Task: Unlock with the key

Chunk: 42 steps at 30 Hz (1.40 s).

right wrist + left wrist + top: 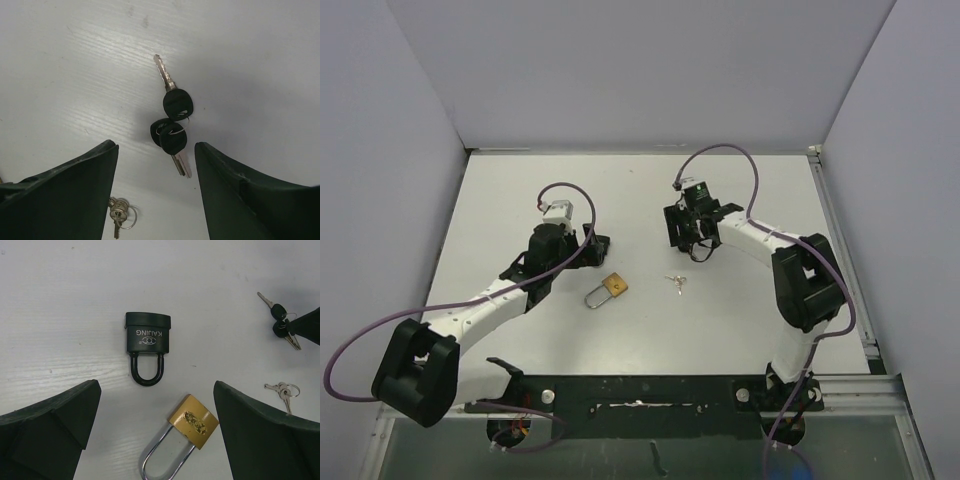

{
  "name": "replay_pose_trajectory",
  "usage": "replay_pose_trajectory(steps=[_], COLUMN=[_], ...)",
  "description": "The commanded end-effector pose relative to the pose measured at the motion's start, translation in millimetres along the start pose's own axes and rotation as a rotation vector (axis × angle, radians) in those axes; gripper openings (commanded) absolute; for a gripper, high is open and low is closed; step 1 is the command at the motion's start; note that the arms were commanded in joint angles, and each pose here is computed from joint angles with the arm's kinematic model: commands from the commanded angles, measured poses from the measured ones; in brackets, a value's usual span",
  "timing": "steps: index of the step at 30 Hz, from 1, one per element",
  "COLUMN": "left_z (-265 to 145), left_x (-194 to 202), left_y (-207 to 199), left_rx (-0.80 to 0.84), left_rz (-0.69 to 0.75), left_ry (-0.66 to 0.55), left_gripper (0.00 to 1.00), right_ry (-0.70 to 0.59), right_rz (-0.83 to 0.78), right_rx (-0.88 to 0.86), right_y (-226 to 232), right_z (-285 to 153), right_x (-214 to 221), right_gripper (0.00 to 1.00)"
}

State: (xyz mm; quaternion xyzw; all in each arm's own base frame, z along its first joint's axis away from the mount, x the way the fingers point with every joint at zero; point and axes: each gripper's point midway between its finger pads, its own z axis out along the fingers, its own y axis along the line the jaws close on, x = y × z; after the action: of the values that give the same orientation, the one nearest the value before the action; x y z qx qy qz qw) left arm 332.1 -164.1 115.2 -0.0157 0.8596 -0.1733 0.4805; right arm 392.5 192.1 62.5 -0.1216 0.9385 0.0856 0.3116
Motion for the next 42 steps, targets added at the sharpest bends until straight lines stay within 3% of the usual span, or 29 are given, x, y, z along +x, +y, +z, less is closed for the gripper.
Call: replay_pose_trajectory(steps=[1,8,18,21,33,42], left_z=[0,1,1,1,2,1], left_x=[-30,-29,-29,-28,-27,-27], left_y=[-18,-15,-15,-14,-14,-14], left_rx=[0.048,0.036,0.035,0.034,0.032,0.032], left_rz=[0.001,0.007,0.009,0.009,0.009,0.007], left_ry=[-0.073,-0.075,-0.076,-0.073,-0.073,-0.073], left_gripper=[0.98,0.98,0.98,0.98,0.98,0.98], right_ry=[0.015,0.058,0.086,0.092,0.132,0.132], right_rz=[-0.098,-0.106,-0.104,-0.091,-0.071,-0.039], right_rx=[0.048,0.067,0.090,0.088,0.068,0.032], right_y=[0,-3,-10,-13,-19,-20], right_z=[0,9,16,18,24,23], right_x=[-14,-6,-2,-1,6,5], right_gripper=[0.62,0.52,0.48,0.41,0.38,0.14])
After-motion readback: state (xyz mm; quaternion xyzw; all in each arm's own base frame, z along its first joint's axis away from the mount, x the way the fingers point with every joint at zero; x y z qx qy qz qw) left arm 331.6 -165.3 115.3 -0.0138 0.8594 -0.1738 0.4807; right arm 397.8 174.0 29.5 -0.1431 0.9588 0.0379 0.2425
